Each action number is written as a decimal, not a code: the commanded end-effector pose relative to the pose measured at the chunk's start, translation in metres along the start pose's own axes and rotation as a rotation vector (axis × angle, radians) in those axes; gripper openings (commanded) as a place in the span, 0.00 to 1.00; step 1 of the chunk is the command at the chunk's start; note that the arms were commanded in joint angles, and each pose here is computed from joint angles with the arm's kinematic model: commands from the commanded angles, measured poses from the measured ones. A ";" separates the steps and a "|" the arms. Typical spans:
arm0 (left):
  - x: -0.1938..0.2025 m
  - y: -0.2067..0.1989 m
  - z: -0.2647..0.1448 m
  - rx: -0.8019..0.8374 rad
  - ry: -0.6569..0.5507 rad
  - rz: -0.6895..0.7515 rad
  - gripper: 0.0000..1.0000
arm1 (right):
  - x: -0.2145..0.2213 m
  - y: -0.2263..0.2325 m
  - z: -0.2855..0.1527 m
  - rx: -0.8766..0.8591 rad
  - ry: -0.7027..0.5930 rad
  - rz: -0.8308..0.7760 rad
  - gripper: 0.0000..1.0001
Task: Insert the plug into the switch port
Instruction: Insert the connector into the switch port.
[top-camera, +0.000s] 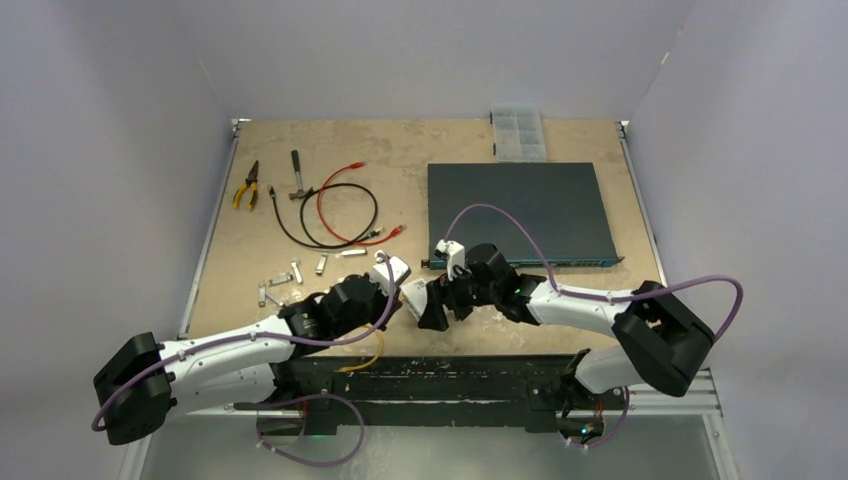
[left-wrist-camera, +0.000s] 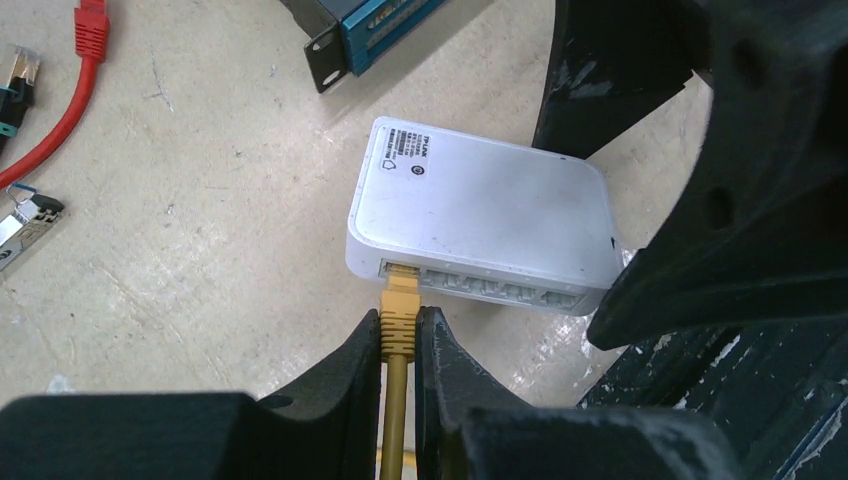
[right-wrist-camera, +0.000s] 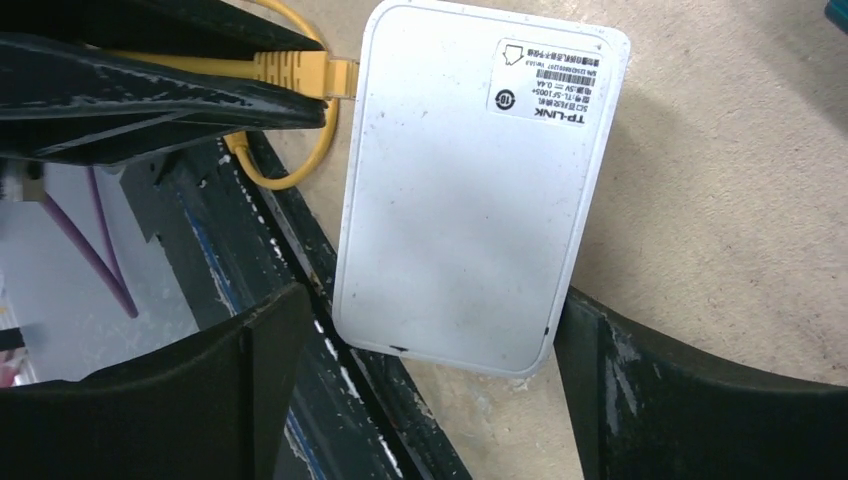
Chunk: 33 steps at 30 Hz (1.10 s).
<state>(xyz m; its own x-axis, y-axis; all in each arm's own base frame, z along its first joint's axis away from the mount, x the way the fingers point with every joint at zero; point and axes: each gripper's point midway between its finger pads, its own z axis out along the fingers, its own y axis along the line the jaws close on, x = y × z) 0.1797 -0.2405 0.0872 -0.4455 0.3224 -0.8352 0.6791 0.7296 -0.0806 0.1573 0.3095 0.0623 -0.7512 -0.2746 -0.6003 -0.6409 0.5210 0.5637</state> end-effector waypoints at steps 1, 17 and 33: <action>-0.031 -0.021 0.002 0.100 -0.200 -0.097 0.00 | -0.069 0.073 -0.022 -0.260 -0.239 -0.154 0.93; -0.044 -0.026 -0.016 0.180 -0.413 -0.134 0.00 | -0.114 0.022 -0.076 -0.127 -0.469 0.099 0.99; -0.076 -0.027 -0.038 0.218 -0.598 -0.147 0.00 | -0.095 0.006 -0.076 -0.247 -0.472 0.347 0.97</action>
<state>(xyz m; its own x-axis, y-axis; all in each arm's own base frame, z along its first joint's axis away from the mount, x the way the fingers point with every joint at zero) 0.1722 -0.2543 0.1258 -0.2693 -0.0566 -0.9614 0.7343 0.6338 -0.2430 0.2179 0.2703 0.1351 -0.8032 0.2536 -0.5390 -0.4009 0.4391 0.8041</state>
